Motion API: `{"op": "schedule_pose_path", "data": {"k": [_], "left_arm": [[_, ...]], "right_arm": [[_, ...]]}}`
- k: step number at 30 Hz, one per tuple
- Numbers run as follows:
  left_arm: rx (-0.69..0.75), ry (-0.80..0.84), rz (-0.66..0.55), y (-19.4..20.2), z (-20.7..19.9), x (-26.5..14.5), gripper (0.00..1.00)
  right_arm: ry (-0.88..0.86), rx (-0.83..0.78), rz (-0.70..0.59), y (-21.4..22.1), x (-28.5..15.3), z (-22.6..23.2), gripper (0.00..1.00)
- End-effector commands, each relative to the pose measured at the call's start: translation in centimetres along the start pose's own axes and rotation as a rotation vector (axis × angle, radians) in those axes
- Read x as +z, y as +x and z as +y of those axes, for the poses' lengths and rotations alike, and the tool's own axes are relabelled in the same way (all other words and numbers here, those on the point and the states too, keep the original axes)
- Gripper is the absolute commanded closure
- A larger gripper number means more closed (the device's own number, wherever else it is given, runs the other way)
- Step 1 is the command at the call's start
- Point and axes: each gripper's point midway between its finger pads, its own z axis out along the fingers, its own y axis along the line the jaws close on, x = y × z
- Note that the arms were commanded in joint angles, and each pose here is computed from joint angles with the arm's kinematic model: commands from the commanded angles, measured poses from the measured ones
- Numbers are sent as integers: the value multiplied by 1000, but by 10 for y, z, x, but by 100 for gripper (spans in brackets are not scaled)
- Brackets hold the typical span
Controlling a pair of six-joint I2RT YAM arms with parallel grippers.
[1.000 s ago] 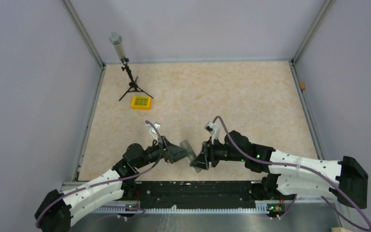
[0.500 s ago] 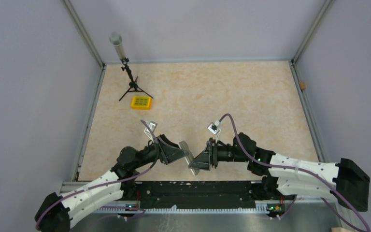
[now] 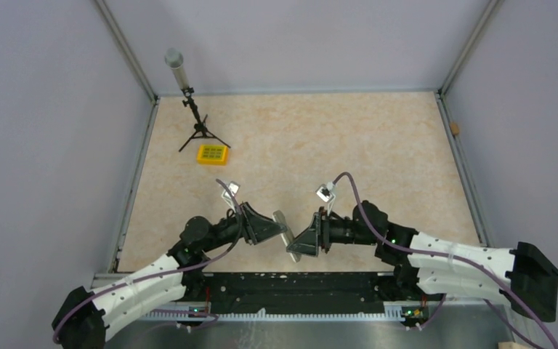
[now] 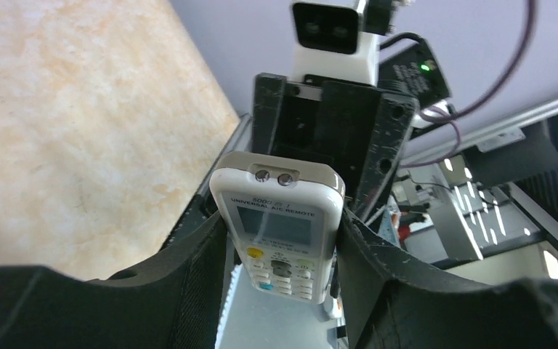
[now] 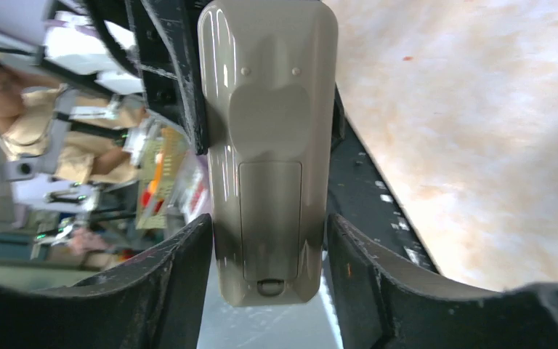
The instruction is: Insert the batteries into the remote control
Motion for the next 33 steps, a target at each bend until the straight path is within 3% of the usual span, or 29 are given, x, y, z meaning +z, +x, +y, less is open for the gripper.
{"op": "schedule_pose_path", "data": {"k": [1,5,16,19,24,33], "left_arm": [[77,-116,-23,-18,10,15,100],[115,-302,49,-19,39,25,100],[47,-719,243,-13,122,52,100],[61,-802,279,-15,138,56,99],[43,-889,369,-2,169,61,89],[-12,-941,462,21,207,74,71]], "right_arm": [[231,-106,-60,-23,-15,-28,36],[483,-175,-76,-35,-41,-59,19],[976,-265,-223,-75,-116,-105,18],[1053,-279,-220,-78,-126,-111,18],[1170,-273,-206,-75,-134,-129,18],[1165,-285,-173,-67,-126,-138,18]]}}
